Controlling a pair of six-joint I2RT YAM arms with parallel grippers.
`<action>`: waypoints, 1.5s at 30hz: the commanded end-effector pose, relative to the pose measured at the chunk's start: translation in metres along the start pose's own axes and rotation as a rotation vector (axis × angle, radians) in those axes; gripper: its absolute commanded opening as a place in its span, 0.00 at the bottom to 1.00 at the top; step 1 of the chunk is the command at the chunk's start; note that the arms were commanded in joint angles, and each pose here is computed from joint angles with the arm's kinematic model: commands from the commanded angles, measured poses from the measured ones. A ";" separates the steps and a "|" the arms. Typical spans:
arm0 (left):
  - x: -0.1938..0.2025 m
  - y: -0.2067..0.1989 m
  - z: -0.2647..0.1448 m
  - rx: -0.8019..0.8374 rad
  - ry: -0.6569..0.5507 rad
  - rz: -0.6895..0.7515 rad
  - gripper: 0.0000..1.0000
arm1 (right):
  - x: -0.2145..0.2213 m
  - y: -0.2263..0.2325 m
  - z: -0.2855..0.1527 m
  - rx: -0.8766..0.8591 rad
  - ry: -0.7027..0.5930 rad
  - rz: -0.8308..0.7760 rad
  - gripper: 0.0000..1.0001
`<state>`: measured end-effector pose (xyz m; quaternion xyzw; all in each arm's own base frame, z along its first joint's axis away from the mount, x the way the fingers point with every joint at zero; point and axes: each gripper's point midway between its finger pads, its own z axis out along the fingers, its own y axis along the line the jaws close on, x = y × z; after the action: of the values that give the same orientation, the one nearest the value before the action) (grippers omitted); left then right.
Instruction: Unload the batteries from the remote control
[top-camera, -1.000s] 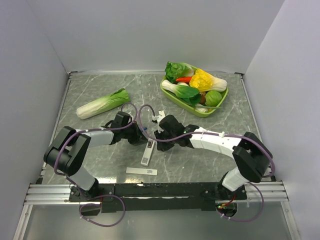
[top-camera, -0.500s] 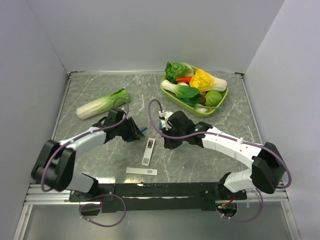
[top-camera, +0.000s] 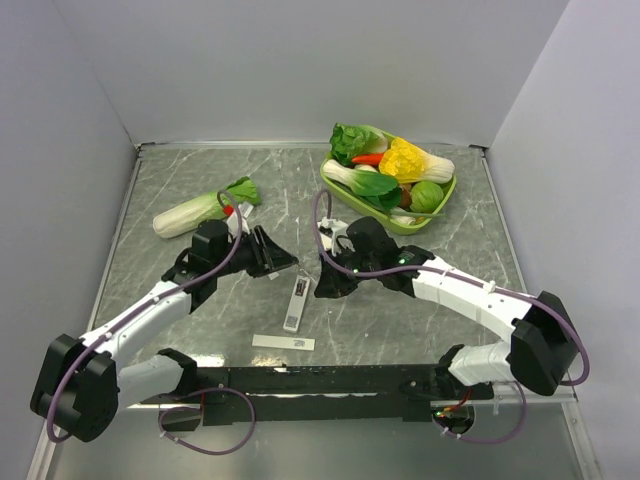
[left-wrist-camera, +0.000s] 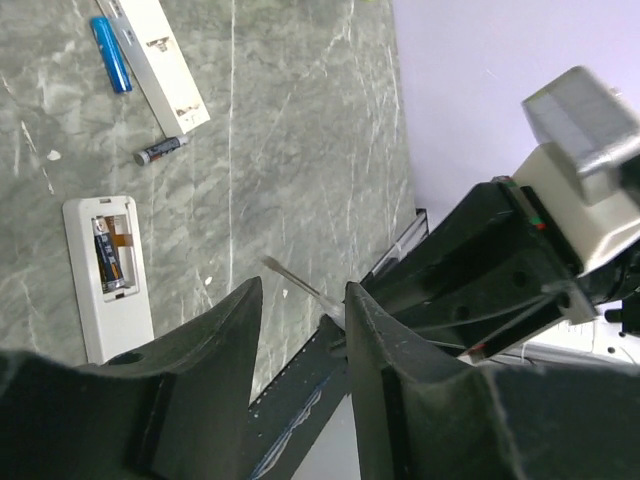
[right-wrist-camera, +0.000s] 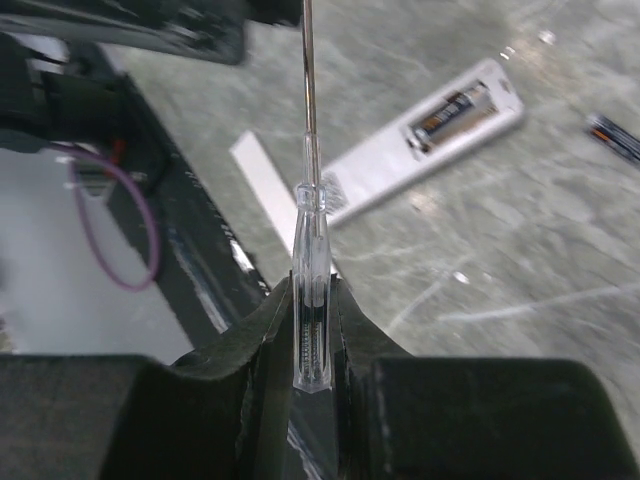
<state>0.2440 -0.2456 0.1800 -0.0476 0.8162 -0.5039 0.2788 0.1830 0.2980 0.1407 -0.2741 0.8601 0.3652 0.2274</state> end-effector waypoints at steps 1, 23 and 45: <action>0.003 -0.016 -0.001 0.097 0.002 0.017 0.43 | -0.026 0.029 -0.009 -0.138 -0.120 0.004 0.00; 0.022 0.017 0.012 -0.034 0.076 -0.358 0.01 | -0.034 0.010 -0.014 0.021 -0.295 -0.215 0.59; 0.014 -0.011 -0.006 0.044 0.030 -0.497 0.01 | -0.036 0.026 -0.024 0.234 -0.547 -0.604 0.14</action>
<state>0.2277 -0.2513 0.1779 -0.2324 0.7764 -0.5695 0.1373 0.1831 0.3009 0.1490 -0.4027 0.7292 0.2221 0.5067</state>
